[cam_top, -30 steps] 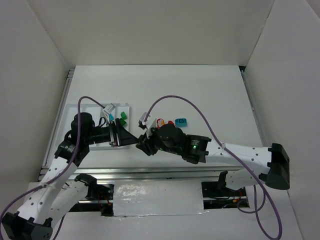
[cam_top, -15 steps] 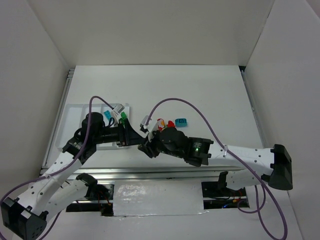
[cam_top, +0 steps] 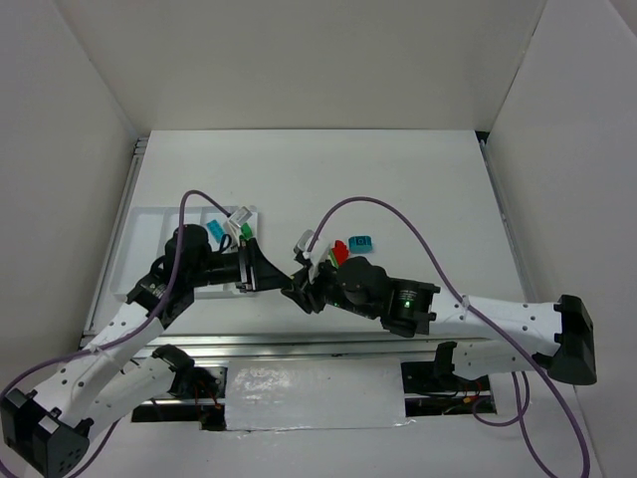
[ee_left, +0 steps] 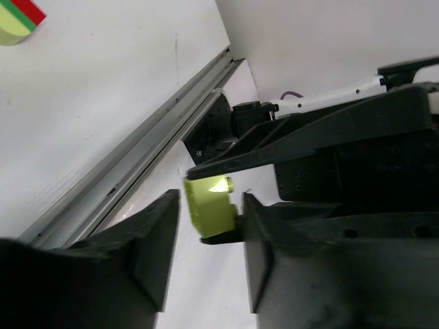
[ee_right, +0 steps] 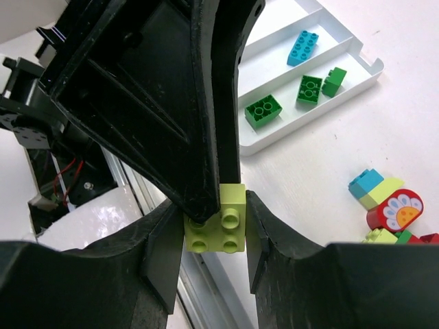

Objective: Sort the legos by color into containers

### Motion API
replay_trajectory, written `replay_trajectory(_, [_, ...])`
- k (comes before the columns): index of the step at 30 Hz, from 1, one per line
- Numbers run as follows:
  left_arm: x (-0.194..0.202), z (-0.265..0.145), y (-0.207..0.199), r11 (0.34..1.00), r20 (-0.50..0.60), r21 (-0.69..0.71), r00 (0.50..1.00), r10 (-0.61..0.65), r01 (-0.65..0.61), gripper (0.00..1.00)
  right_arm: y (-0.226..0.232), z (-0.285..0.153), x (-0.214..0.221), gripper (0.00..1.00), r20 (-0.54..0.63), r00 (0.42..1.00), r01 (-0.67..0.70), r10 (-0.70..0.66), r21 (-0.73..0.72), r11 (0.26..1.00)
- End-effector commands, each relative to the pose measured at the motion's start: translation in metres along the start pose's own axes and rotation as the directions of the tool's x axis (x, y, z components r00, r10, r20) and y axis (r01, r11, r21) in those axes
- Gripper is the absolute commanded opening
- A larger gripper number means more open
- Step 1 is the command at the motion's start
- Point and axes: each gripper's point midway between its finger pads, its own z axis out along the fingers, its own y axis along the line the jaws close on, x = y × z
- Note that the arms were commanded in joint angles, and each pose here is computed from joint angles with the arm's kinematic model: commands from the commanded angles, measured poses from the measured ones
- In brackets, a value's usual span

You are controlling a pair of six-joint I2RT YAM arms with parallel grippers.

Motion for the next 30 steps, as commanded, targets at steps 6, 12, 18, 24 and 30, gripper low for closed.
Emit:
replay_trajectory(6, [0.021, 0.004, -0.014, 0.997, -0.096, 0.075, 0.995, 0.036, -0.029, 0.35, -0.010, 0.011, -0.061, 0.00, 0.173, 0.984, 0.027, -0.039, 0.072, 0.997])
replay_trajectory(12, [0.021, 0.002, -0.016, 0.996, -0.097, 0.076, 0.994, 0.054, -0.047, 0.05, -0.008, 0.022, -0.058, 0.00, 0.148, 0.988, 0.035, -0.046, 0.072, 0.997])
replay_trajectory(18, [0.018, 0.001, -0.018, 0.995, -0.075, 0.071, 0.995, 0.069, -0.063, 0.00, -0.006, 0.023, -0.056, 0.11, 0.158, 0.987, 0.035, -0.044, 0.060, 0.998])
replay_trajectory(24, [0.012, -0.003, -0.025, 0.992, -0.046, 0.077, 0.994, 0.099, -0.095, 0.00, -0.006, 0.020, -0.051, 0.50, 0.159, 0.987, 0.027, -0.034, 0.048, 0.999])
replay_trajectory(30, [0.007, -0.003, -0.022, 0.995, -0.022, 0.040, 0.995, 0.094, -0.093, 0.00, -0.006, 0.017, -0.047, 0.68, 0.158, 0.987, 0.017, -0.023, 0.039, 0.999])
